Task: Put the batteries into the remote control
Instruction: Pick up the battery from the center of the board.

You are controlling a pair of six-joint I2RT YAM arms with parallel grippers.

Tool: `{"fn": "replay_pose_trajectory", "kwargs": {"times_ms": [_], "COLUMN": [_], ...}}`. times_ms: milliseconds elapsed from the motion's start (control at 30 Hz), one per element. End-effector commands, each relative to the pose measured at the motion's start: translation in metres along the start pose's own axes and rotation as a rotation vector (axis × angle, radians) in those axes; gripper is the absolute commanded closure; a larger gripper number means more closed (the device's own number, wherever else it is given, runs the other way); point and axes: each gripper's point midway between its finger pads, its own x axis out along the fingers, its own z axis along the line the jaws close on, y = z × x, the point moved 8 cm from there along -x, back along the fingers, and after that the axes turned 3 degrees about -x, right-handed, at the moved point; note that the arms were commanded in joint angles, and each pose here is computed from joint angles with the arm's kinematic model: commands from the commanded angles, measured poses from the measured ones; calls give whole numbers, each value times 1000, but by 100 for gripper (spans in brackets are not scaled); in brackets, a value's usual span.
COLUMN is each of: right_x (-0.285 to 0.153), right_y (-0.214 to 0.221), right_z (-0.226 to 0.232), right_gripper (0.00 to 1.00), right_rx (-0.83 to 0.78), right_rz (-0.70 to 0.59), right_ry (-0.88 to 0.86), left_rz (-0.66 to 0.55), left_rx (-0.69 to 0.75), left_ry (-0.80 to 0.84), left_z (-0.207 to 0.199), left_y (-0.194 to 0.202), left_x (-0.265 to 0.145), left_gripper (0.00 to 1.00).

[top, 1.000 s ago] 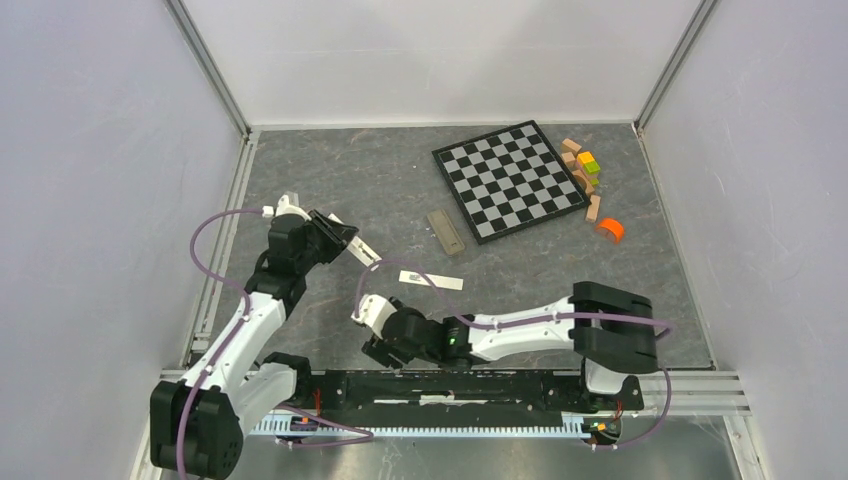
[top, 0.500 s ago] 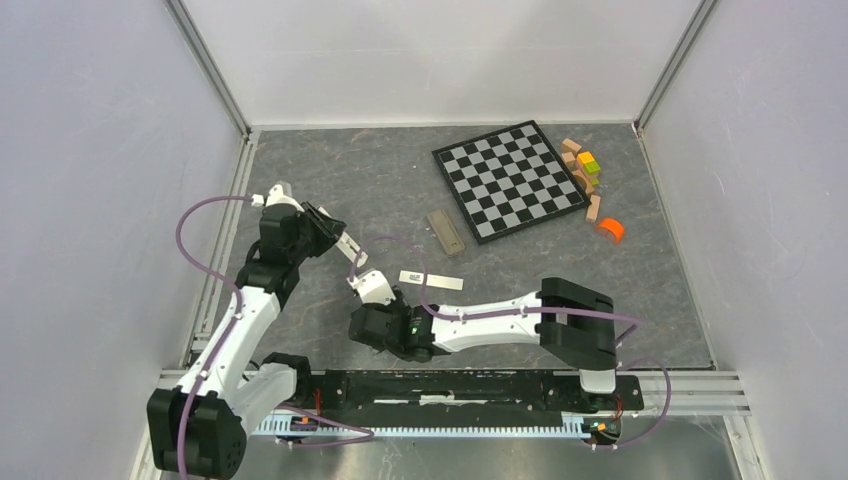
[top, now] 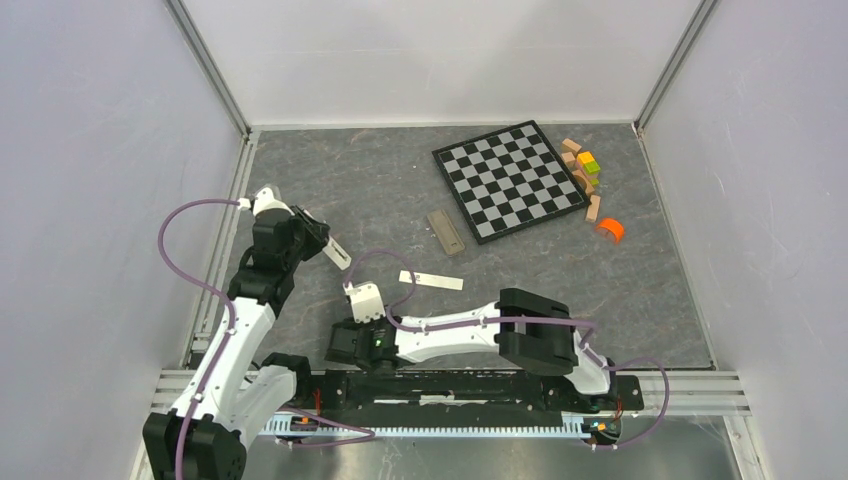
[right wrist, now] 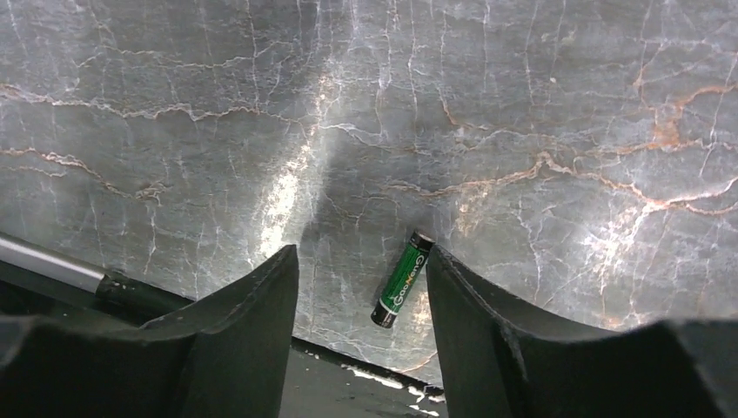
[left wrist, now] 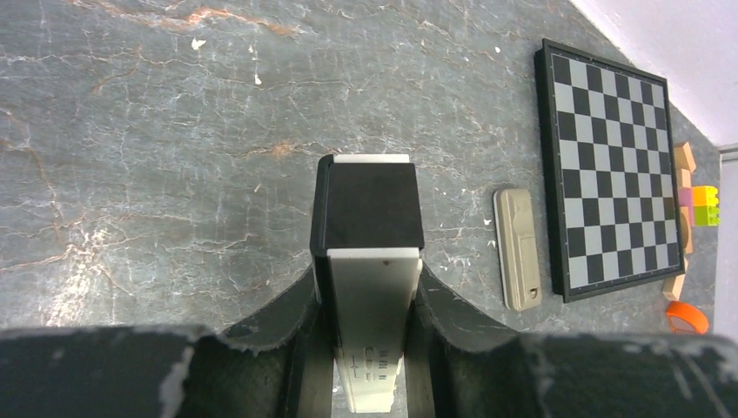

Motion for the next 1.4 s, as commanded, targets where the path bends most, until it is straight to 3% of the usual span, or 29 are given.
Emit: {"fn": "replay_pose_trajectory", "kwargs": {"times_ms": [0, 167, 367, 633, 867, 1133, 1367], "right_x": [-4, -9, -4, -1, 0, -17, -20], "right_y": [4, 14, 25, 39, 43, 47, 42], "right_z": [-2, -7, -10, -31, -74, -167, -226], "right_gripper": [42, 48, 71, 90, 94, 100, 99], "right_rx": [49, 34, 25, 31, 0, -113, -201], "right_rz": [-7, -8, 33, 53, 63, -2, 45], "right_ry": [105, 157, 151, 172, 171, 157, 159], "left_rz": [-86, -74, -61, -45, 60, 363, 465], "left_rx": [37, 25, 21, 17, -9, -91, -14], "left_ry": [4, 24, 44, 76, 189, 573, 802], "left_z": [-6, -5, -6, -9, -15, -49, -69], "left_y": [-20, -15, -11, -10, 7, 39, 70], "left_x": [-7, -6, -7, -7, -4, 0, -6], "left_gripper": [98, 98, 98, 98, 98, 98, 98]}}
